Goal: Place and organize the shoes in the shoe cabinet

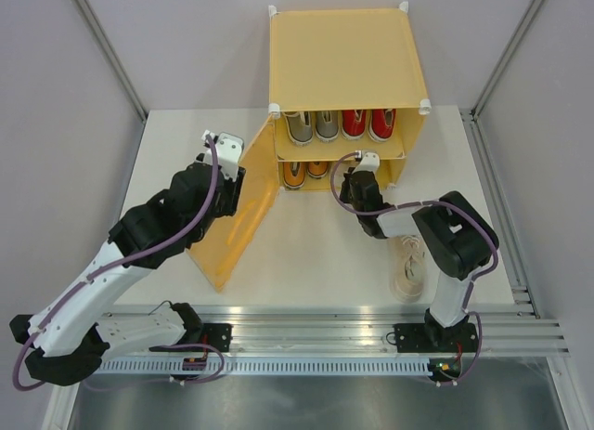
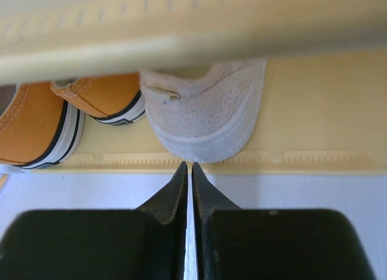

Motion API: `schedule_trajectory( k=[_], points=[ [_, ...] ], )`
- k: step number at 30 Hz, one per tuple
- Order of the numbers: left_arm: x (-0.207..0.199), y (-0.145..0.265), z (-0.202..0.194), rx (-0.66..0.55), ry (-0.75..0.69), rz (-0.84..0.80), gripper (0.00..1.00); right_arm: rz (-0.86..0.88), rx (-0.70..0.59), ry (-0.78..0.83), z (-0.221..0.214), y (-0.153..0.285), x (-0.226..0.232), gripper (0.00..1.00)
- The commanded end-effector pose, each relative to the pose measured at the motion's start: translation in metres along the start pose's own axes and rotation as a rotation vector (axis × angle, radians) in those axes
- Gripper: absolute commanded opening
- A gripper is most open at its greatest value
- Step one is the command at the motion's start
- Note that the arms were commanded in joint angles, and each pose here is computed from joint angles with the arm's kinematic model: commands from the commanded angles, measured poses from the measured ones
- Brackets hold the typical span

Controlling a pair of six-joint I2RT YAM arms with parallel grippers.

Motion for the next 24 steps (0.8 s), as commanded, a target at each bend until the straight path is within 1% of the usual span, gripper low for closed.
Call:
schedule_trajectory(
  k=[1,3,5,7,8,10,11,15,20,24],
  points=[
    [0.001,-0.002,-0.001,-0.003,0.027,0.022,0.45,-0.026,-0.025,0.029,0.014,-0.011,0.002,0.07],
    [0.003,-0.002,-0.001,-0.010,0.028,0.043,0.38,-0.033,-0.032,0.030,0.017,-0.011,0.001,0.05],
    [0.003,-0.001,-0.002,-0.009,0.027,0.037,0.38,-0.036,-0.033,0.045,0.019,-0.014,0.002,0.04],
    [0.004,0.000,-0.002,-0.013,0.032,0.033,0.33,-0.040,-0.029,0.056,0.021,-0.018,0.003,0.02],
    [0.004,0.000,-0.002,-0.013,0.031,0.033,0.28,-0.041,-0.026,0.072,0.021,-0.019,0.003,0.01],
    [0.005,0.001,-0.002,-0.021,0.034,0.032,0.22,-0.042,-0.029,0.091,0.024,-0.022,0.003,0.01],
    [0.005,0.001,-0.002,-0.022,0.035,0.033,0.16,-0.047,-0.028,0.117,0.024,-0.024,0.002,0.01],
    [0.006,0.002,-0.004,-0.029,0.037,0.036,0.03,-0.089,-0.027,0.180,0.027,-0.031,-0.001,0.01],
    [0.010,0.004,-0.005,-0.049,0.047,0.040,0.02,-0.163,-0.035,0.257,0.032,-0.035,-0.007,0.01],
    [0.010,0.005,-0.006,-0.052,0.049,0.036,0.02,-0.174,-0.050,0.313,0.032,-0.034,-0.010,0.01]
  ],
)
Point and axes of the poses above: each gripper's point midway between its finger pads, its own y axis back along the fingers, its own x axis along the line the jaws close on, z = x × y, the point moved 9 cm from there along y, back along the fingers, and after that the axes turned 15 degrees about y, right-handed, at the moved point
